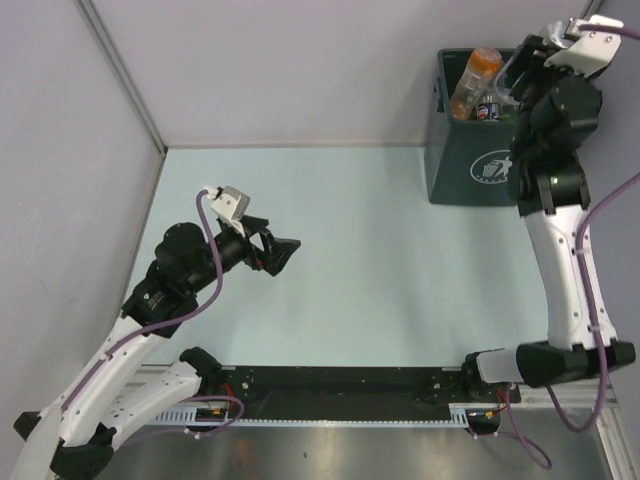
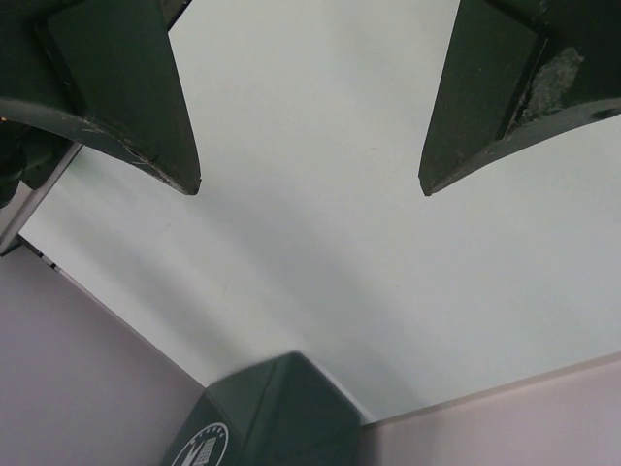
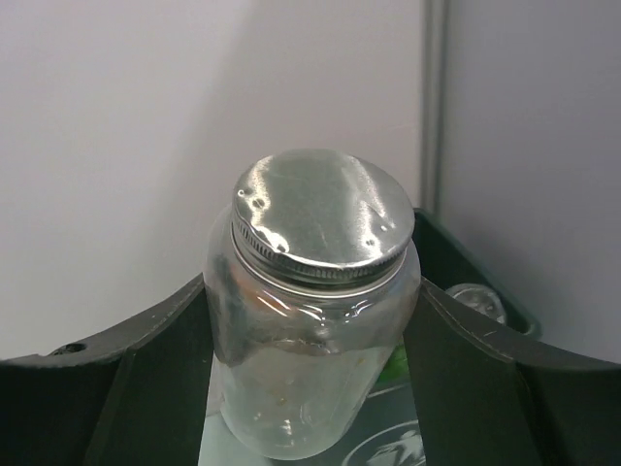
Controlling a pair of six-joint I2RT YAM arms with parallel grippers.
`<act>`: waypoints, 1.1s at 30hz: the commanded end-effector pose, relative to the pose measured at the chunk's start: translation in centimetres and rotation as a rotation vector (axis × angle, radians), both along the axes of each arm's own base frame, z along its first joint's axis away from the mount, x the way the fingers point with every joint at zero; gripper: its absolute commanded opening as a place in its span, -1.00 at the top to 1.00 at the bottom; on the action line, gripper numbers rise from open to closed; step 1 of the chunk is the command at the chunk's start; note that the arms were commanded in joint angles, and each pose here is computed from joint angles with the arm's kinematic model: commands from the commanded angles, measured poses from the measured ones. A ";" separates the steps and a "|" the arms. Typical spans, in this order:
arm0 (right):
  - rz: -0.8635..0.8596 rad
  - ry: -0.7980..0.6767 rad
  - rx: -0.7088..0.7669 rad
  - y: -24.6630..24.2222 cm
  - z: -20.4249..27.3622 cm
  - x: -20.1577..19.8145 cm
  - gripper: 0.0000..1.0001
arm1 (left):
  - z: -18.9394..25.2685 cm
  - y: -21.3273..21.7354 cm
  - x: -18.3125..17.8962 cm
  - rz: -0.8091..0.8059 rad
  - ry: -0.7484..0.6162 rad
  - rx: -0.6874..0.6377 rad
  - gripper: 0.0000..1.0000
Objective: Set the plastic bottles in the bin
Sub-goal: Place the plastic bottle in the trash bin.
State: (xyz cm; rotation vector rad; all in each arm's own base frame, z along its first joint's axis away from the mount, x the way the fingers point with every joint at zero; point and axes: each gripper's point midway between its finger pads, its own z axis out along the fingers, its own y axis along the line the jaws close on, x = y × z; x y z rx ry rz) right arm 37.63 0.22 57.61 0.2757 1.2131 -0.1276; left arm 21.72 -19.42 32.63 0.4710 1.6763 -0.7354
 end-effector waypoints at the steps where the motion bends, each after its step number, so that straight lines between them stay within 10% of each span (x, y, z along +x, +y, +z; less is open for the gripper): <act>1: -0.050 0.019 0.017 -4.8 0.1 4.3 0.38 | -0.6 0.0 0.5 0.017 0.005 0.012 -0.99; 13: -0.105 0.056 0.065 -11.8 -4.4 12.2 0.12 | -1.7 -0.2 1.3 0.033 0.029 0.041 -1.00; 17: -0.121 0.110 0.065 -12.8 -6.6 15.1 -0.99 | -1.9 -0.3 1.5 0.034 0.037 0.047 -1.00; 33: 0.021 0.094 0.141 -8.8 -2.2 4.8 -0.99 | -1.4 2.7 2.8 0.240 0.078 0.028 -0.99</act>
